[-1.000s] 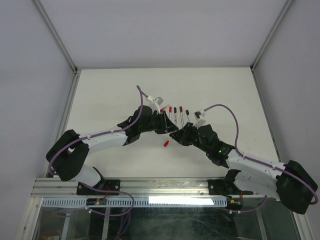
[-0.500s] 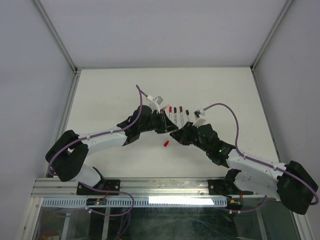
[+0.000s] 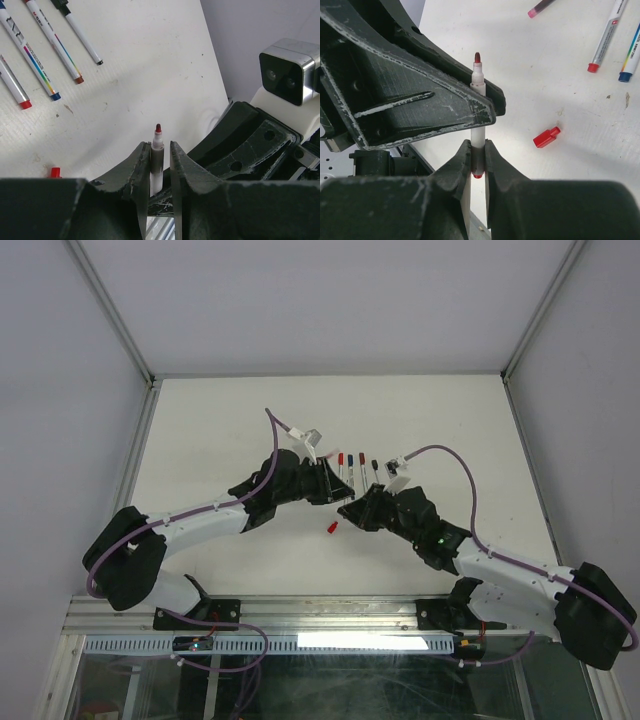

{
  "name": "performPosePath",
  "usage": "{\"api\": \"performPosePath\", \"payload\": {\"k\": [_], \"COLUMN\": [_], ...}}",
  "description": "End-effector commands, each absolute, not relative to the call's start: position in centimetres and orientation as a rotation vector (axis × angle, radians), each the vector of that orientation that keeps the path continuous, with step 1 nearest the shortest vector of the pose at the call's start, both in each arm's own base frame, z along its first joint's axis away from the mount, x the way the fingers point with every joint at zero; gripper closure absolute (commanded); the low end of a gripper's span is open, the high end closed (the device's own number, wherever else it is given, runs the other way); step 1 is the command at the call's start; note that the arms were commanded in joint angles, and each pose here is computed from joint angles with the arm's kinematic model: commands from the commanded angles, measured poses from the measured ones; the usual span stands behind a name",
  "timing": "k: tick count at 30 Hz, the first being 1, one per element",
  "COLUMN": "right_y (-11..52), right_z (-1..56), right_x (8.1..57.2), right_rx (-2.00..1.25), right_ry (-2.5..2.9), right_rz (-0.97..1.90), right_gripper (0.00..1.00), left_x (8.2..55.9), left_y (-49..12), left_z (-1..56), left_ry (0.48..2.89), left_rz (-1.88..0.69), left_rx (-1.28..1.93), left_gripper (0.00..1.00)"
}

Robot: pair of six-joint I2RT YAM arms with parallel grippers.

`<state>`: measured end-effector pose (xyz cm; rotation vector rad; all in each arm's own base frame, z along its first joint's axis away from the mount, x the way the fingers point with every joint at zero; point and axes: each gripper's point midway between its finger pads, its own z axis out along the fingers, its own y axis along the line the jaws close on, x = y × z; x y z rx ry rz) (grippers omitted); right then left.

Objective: Insert the pens into the pen caps
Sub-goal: Pick up the pen from the center of the board.

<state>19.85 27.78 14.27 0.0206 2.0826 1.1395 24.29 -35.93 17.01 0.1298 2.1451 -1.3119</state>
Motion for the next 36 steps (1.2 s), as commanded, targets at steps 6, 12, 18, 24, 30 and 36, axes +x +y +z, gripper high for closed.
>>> {"api": "performPosePath", "payload": {"k": [6,12,18,24,30,36], "right_y": [27.9,27.8,28.4,28.5,28.3,27.1], "right_z": [16.3,16.6,17.4,18.1,18.2,17.6], "right_x": [19.6,20.2,21.1,22.8,23.3,23.2], "right_rx": [-0.008,-0.004,-0.003,-0.020,-0.022,-0.024], "right_ry": [2.028,2.017,2.012,1.959,1.938,1.945], "right_rz": [1.179,1.145,1.131,1.058,1.029,0.970], "right_gripper": [1.00,0.78,0.73,0.63,0.84,0.99], "left_x": [24.7,24.4,23.9,23.6,23.4,23.6], "left_y": [-36.7,-36.6,-36.4,-36.3,-36.4,-36.0], "left_z": [20.4,20.3,20.2,20.0,19.9,20.5], "left_ry": [2.028,2.032,2.035,2.043,2.048,2.023], "left_rz": [-1.348,-1.354,-1.364,-1.373,-1.386,-1.348], "left_rx": [0.167,0.179,0.182,0.193,0.203,0.220], "left_gripper": [0.95,1.00,1.00,1.00,1.00,0.87]}}
